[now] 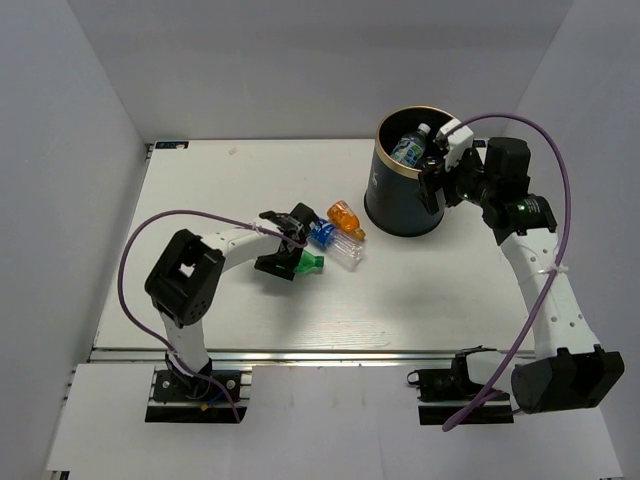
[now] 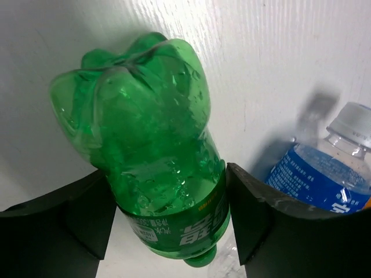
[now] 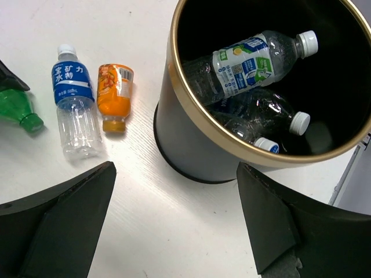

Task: Put the plastic bottles in the bin

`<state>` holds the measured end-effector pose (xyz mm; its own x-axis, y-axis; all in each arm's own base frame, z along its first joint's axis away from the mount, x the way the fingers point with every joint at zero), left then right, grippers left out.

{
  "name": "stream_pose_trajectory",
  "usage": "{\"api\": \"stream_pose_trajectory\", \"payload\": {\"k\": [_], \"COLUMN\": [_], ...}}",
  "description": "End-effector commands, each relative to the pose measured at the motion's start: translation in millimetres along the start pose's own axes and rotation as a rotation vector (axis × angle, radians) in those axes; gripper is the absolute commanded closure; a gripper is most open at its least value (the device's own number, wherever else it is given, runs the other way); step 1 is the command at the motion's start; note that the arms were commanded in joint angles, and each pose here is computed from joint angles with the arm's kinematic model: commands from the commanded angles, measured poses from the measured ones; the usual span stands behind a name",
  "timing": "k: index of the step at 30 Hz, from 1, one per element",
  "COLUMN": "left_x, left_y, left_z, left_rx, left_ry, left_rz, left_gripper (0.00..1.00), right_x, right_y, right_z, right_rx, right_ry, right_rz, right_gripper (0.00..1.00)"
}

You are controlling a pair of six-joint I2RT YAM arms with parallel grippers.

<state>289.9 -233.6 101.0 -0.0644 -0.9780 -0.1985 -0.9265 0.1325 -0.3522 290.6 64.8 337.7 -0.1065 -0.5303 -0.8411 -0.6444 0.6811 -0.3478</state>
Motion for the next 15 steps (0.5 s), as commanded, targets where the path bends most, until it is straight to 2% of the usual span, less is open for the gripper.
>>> {"api": "stream_pose_trajectory", "payload": {"k": [1, 4, 5, 7, 8, 10, 11, 12, 13, 15], "left_x": [-10, -19, -21, -27, -28, -31, -34, -34, -34, -35], "left_y": [3, 14, 18, 26, 32, 31, 28, 15, 12, -22], "left_z": [-6, -5, -2, -1, 2, -7, -11, -24, -36, -82], "left_rx": [-0.015, -0.030, -0.041, -0.061, -0.062, -0.027, 0.009, 0.067, 0.102, 0.258], "left_ry": [-0.017, -0.028, -0.034, -0.021, -0.021, -0.001, -0.016, -0.011, -0.026, -0.022], "left_rz": [-0.025, -0.027, -0.022, -0.011, 0.004, 0.064, 0.108, 0.147, 0.276, 0.390], "left_gripper": [0.21, 0.28, 0.36, 0.53, 0.71, 0.86, 1.00, 1.00, 1.00, 1.00], "right_x": [-3, -3, -3, -3, -3, -4, -3, -4, -3, -2], "right_y": [0, 3, 2, 5, 7, 9, 9, 12, 12, 17], "right_z": [-8, -7, -9, -10, -10, -14, -15, -17, -18, -24], "right_rx": [0.006, -0.017, -0.015, -0.040, -0.056, -0.068, -0.063, -0.079, -0.082, -0.108], "right_ry": [-0.043, -0.048, -0.049, -0.054, -0.056, -0.064, -0.064, -0.072, -0.071, -0.087], "right_rz": [0.021, 0.037, 0.043, 0.050, 0.052, 0.047, 0.037, 0.032, 0.031, 0.005], "right_gripper": [0.10, 0.10, 0.10, 0.10, 0.10, 0.10, 0.10, 0.10, 0.10, 0.21]}}
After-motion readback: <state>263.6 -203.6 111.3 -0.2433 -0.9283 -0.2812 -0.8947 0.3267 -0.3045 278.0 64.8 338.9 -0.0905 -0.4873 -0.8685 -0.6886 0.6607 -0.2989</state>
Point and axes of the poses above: each gripper's point midway between its finger pads, its own z axis out along the fingers, its own y axis along the line the jaws close on, x = y × z, the point moved 8 cm from there along -z, back along the fingers, and after that the axes turned 11 degrees about -z, right-handed, at the moved point
